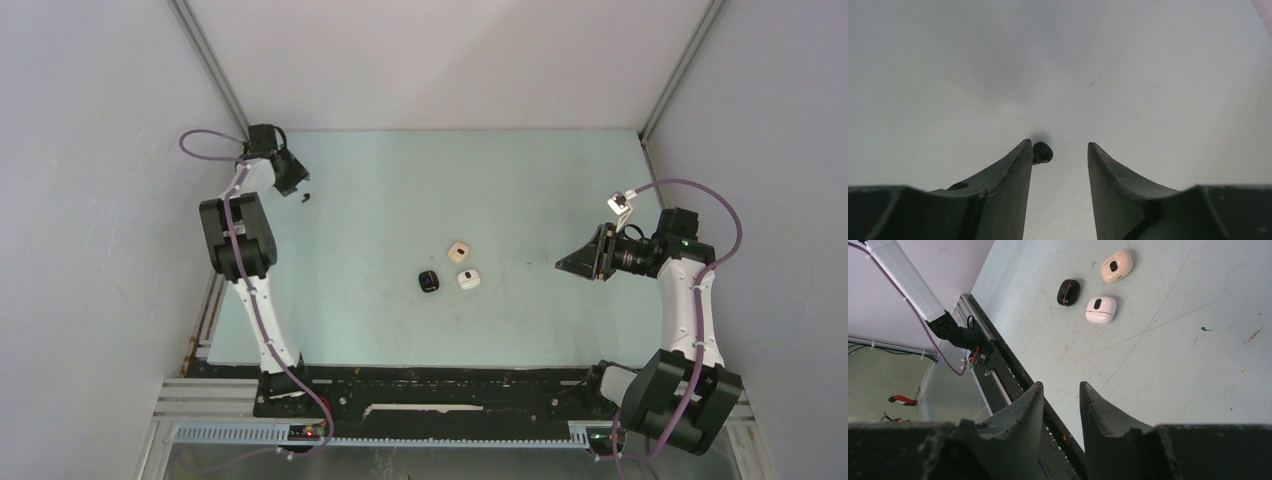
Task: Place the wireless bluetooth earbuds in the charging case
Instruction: Move the earbud to the center of the board.
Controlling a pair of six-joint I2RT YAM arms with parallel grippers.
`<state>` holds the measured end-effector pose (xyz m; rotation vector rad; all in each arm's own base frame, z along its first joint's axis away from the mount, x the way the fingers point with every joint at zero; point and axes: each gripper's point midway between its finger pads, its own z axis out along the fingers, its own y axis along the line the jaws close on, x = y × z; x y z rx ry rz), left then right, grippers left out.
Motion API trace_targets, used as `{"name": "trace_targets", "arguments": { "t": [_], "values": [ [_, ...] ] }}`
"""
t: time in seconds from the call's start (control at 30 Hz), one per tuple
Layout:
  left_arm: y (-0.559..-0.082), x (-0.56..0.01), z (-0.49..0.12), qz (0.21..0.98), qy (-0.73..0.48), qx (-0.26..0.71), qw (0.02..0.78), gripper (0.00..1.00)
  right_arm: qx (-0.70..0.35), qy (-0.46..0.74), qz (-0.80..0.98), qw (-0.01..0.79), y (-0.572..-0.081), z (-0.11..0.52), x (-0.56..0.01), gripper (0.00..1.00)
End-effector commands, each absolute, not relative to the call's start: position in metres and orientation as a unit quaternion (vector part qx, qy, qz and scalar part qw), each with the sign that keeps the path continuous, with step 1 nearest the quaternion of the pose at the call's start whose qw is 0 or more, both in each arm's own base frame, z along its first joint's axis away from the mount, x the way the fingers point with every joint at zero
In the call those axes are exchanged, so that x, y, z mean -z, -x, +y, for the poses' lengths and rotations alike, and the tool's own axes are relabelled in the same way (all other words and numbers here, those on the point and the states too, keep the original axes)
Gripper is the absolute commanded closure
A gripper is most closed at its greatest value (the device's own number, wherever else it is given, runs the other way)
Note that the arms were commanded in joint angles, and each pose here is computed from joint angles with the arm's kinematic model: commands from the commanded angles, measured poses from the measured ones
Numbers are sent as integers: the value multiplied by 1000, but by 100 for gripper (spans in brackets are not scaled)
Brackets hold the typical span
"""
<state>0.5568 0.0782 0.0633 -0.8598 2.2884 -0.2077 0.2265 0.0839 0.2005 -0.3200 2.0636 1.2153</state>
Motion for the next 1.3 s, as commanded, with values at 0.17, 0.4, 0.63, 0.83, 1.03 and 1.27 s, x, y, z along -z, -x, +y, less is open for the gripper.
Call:
{"name": "trace_targets", "arguments": {
  "t": [0.17,0.4,0.63,0.83,1.03,1.27],
  "values": [
    [-562,-56,75,882,335,110,313,48,-462,140,791,375,-233,81,-212,65],
    [-568,-43,62,884,338,149,286,50,-460,139,793,375,-233,80,-211,65],
    [-550,-35,57,891,335,143,270,52,-457,140,792,379,-232,79,-213,65],
    [-526,-29,50,900,330,133,252,52,-457,146,789,384,-231,80,-216,65],
    [-499,-33,40,907,323,125,242,52,-447,154,787,397,-228,80,-221,65],
    [-489,-35,-1,924,275,134,229,56,-443,160,784,405,-226,80,-224,65]
  ]
}}
